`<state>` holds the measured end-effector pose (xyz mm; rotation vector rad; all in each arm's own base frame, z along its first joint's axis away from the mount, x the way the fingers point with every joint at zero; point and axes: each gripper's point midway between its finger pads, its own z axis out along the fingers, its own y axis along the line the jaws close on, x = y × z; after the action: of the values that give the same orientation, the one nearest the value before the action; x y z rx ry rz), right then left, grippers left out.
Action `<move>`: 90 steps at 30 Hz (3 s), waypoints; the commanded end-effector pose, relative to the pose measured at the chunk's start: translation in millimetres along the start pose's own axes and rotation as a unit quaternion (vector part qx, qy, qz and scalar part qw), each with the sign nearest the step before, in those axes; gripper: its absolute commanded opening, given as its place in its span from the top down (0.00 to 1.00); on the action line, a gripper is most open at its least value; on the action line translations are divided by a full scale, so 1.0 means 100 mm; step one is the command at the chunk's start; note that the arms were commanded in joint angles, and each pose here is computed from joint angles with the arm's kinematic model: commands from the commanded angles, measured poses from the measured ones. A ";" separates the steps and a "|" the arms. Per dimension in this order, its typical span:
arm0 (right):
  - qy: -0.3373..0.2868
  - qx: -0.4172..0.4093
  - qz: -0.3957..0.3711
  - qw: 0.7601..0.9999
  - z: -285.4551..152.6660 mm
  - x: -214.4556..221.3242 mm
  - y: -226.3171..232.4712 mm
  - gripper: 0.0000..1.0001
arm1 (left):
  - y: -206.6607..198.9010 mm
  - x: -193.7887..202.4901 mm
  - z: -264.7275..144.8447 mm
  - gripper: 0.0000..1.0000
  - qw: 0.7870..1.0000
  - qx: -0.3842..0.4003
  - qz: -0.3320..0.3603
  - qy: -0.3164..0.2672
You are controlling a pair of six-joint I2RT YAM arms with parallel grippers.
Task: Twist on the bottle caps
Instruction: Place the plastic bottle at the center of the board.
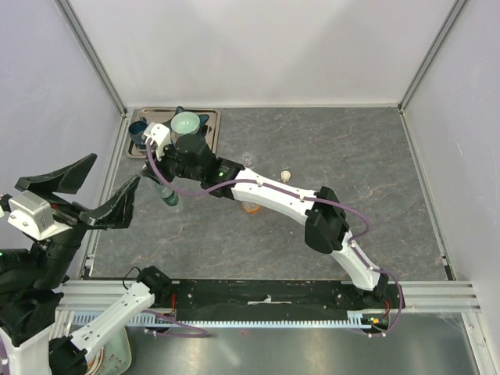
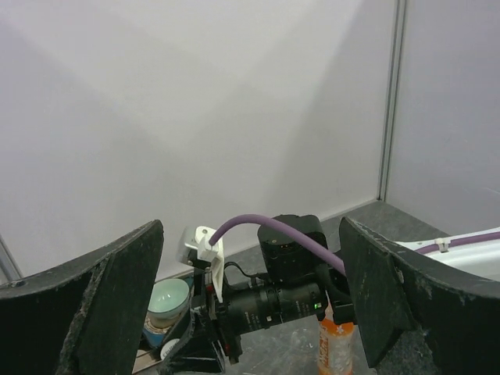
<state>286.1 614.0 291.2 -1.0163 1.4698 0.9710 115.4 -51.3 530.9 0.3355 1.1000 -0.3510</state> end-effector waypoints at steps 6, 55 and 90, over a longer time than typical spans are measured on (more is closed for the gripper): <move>-0.179 0.121 -0.033 0.976 0.01 -0.56 -0.48 0.90 | -0.02 0.20 0.04 0.01 1.000 -0.001 -0.001 0.026; -0.057 0.073 0.031 0.995 0.32 0.25 -0.57 0.36 | -0.07 0.33 0.00 0.01 0.999 0.004 -0.019 0.033; -0.081 0.077 0.024 0.993 0.22 -0.13 -0.76 0.02 | -0.11 0.42 0.00 0.02 0.999 0.009 -0.026 0.040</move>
<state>356.6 615.8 269.1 -0.8021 1.4754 0.9284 129.5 -65.2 489.2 0.3613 1.1989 -0.3734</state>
